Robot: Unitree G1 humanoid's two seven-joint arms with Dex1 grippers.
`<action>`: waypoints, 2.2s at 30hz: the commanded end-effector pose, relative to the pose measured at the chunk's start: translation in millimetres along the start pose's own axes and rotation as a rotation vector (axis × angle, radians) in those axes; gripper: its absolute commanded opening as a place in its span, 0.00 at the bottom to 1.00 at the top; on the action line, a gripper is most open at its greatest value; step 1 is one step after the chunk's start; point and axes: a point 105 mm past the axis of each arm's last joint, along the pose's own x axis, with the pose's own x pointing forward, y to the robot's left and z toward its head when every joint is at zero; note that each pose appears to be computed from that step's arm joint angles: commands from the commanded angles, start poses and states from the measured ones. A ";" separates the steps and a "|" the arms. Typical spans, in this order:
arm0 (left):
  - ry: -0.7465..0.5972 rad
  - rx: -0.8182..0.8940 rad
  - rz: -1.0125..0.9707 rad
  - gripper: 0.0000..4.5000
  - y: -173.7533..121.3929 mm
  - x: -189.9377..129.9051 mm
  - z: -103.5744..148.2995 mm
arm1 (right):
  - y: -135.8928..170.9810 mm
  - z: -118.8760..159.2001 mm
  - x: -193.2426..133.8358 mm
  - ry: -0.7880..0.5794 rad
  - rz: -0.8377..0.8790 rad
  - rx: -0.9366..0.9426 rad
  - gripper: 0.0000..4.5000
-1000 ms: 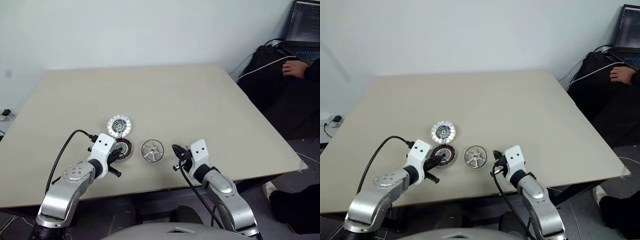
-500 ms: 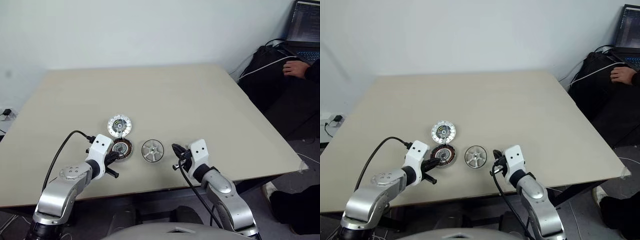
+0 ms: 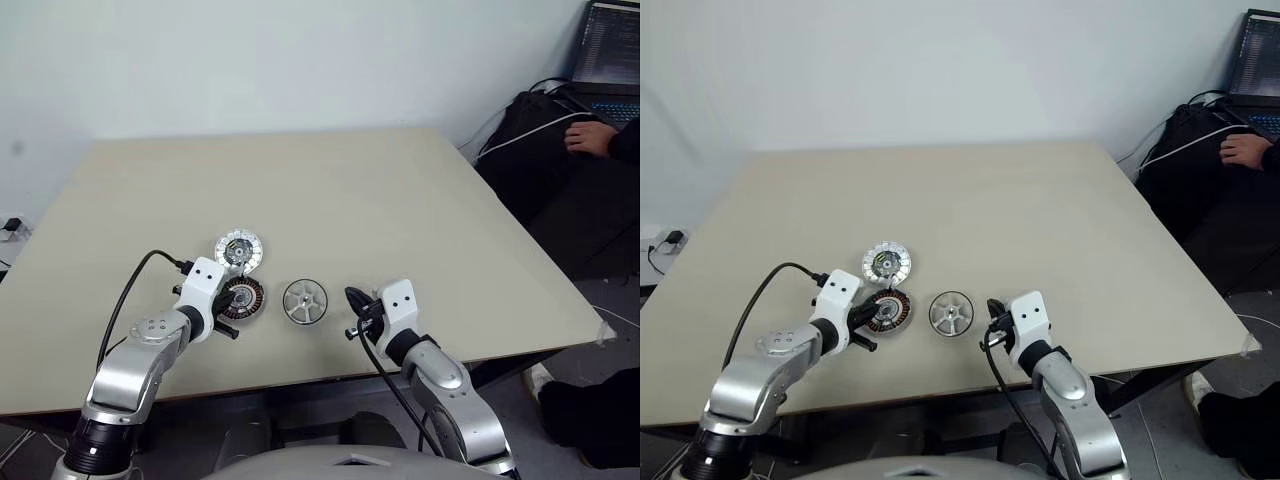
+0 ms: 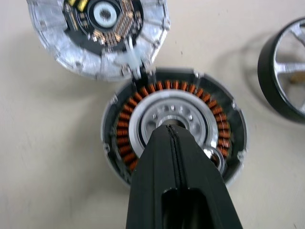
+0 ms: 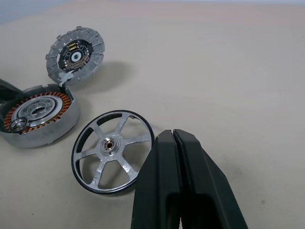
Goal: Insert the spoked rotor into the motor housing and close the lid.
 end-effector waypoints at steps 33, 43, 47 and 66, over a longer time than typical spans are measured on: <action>-0.003 -0.010 -0.190 0.00 -7.2 -18.7 -0.3 | 7.2 6.0 1.5 -0.057 -0.011 0.024 0.01; 0.062 -0.026 -0.213 0.00 -8.1 -14.2 -15.0 | 7.0 5.7 1.1 -0.062 -0.022 0.029 0.01; 0.012 -0.033 -0.233 0.00 -10.9 -16.1 -4.8 | 6.5 5.8 0.7 -0.062 -0.025 0.028 0.01; 0.057 -0.033 -0.267 0.00 -22.9 2.6 -12.7 | 8.9 6.2 2.5 -0.067 -0.018 0.030 0.01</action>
